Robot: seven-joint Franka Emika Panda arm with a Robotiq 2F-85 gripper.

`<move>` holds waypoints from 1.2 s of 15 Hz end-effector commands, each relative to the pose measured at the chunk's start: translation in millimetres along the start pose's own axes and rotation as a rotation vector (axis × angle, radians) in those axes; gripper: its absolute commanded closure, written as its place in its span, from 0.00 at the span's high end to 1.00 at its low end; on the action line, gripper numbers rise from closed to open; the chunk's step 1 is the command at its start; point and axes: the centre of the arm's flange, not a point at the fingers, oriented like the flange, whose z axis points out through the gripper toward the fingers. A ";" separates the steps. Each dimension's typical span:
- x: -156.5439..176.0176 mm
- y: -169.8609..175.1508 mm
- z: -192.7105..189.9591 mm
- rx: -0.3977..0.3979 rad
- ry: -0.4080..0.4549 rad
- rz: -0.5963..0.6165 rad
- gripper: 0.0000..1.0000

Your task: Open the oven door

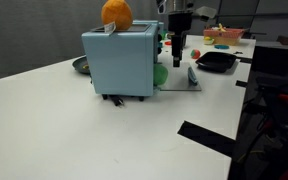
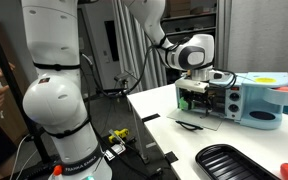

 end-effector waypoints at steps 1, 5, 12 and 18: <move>-17.0 -1.7 -33.5 -0.026 0.033 0.020 1.00; -24.7 -11.1 -65.2 -0.045 0.087 0.021 1.00; -40.0 -26.0 -115.6 -0.086 0.193 0.018 1.00; -45.7 -35.3 -152.6 -0.090 0.294 0.037 1.00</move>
